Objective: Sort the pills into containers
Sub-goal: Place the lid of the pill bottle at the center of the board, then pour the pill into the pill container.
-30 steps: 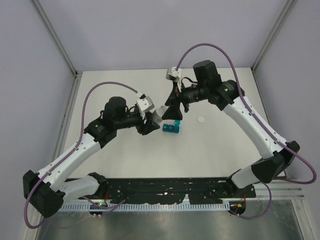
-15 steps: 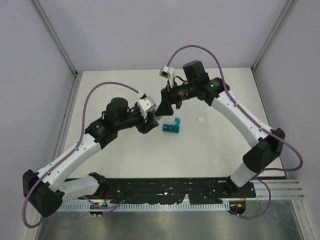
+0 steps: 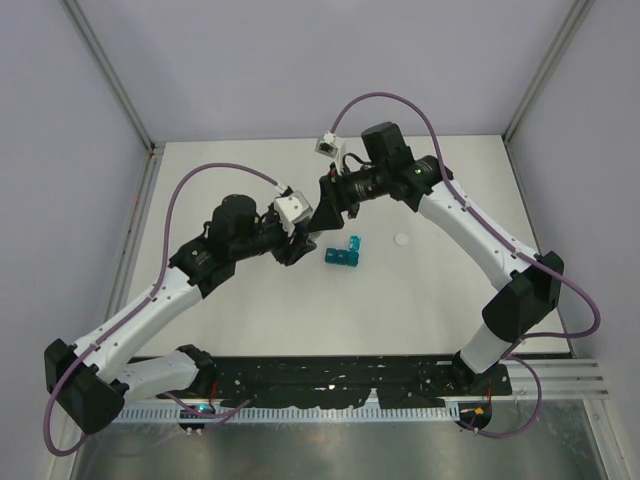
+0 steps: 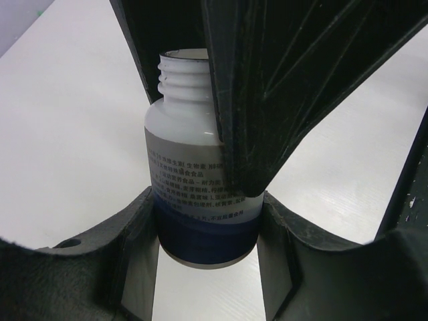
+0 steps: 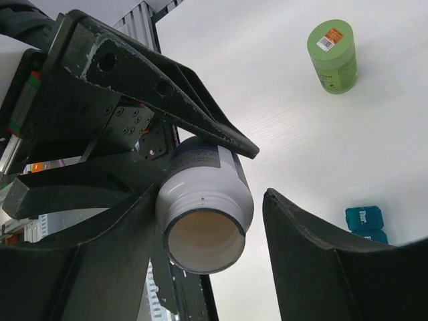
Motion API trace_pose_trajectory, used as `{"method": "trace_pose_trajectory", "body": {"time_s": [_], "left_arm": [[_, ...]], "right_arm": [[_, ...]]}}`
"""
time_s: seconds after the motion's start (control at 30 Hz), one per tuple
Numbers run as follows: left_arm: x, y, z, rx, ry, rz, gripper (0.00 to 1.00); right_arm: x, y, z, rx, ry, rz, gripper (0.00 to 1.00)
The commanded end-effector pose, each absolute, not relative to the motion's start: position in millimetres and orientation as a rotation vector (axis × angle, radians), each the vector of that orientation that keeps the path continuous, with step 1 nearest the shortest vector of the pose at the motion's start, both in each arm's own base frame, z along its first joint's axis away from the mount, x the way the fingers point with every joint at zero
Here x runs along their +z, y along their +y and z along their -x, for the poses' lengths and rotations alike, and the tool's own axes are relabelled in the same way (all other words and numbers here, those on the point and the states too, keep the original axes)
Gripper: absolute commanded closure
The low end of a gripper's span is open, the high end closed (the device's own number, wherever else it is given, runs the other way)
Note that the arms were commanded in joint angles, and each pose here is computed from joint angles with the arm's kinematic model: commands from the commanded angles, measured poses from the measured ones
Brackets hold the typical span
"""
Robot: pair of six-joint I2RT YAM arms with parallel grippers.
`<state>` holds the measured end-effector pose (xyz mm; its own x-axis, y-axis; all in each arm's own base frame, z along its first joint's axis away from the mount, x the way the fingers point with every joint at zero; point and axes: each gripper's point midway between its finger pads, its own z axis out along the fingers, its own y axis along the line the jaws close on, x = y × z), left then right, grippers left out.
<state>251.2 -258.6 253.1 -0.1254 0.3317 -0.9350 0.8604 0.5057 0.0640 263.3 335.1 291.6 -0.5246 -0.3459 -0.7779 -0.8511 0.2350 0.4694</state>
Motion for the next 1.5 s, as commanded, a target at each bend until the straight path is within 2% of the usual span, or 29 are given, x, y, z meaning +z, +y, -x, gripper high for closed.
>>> {"method": "trace_pose_trajectory", "body": {"time_s": [0.0,0.13,0.3,0.33,0.53,0.6,0.83,1.0,1.23,1.47], "left_arm": [[282.3,-262.9,-257.9,-0.602,1.607,-1.009,1.00],[281.8,-263.2,-257.2,-0.600,1.605,-1.013,1.00],[280.4,-260.6,-257.9,-0.587,1.604,-1.006,0.99],[283.0,-259.9,-258.0,-0.583,1.597,-1.003,0.95],[305.8,-257.4,-256.7,-0.534,1.500,-1.064,0.60],[311.2,-258.4,-257.2,-0.534,1.481,-1.067,0.52],[319.8,-268.7,-261.1,-0.577,1.447,-1.067,0.33],[328.2,-270.6,-261.7,-0.608,1.437,-1.028,0.24],[333.9,-261.3,-264.1,-0.604,1.429,-0.975,0.21],[346.3,-256.0,-266.3,-0.620,1.415,-0.915,0.23]], "right_arm": [[296.5,342.1,-263.7,1.294,1.945,1.105,0.33],[297.7,343.5,-261.4,1.318,1.958,1.093,0.46],[301.5,342.6,-261.8,1.332,1.955,1.083,0.74],[302.7,342.8,-261.6,1.340,1.950,1.083,0.79],[316.0,338.0,-264.1,1.431,1.930,1.037,0.92],[320.6,338.0,-262.4,1.453,1.915,1.043,0.95],[335.8,336.1,-258.3,1.525,1.869,1.037,0.95],[337.6,330.5,-262.5,1.580,1.877,0.995,0.94],[344.7,329.0,-265.0,1.628,1.865,0.969,0.94],[346.2,329.1,-264.6,1.685,1.847,0.944,0.94]]}}
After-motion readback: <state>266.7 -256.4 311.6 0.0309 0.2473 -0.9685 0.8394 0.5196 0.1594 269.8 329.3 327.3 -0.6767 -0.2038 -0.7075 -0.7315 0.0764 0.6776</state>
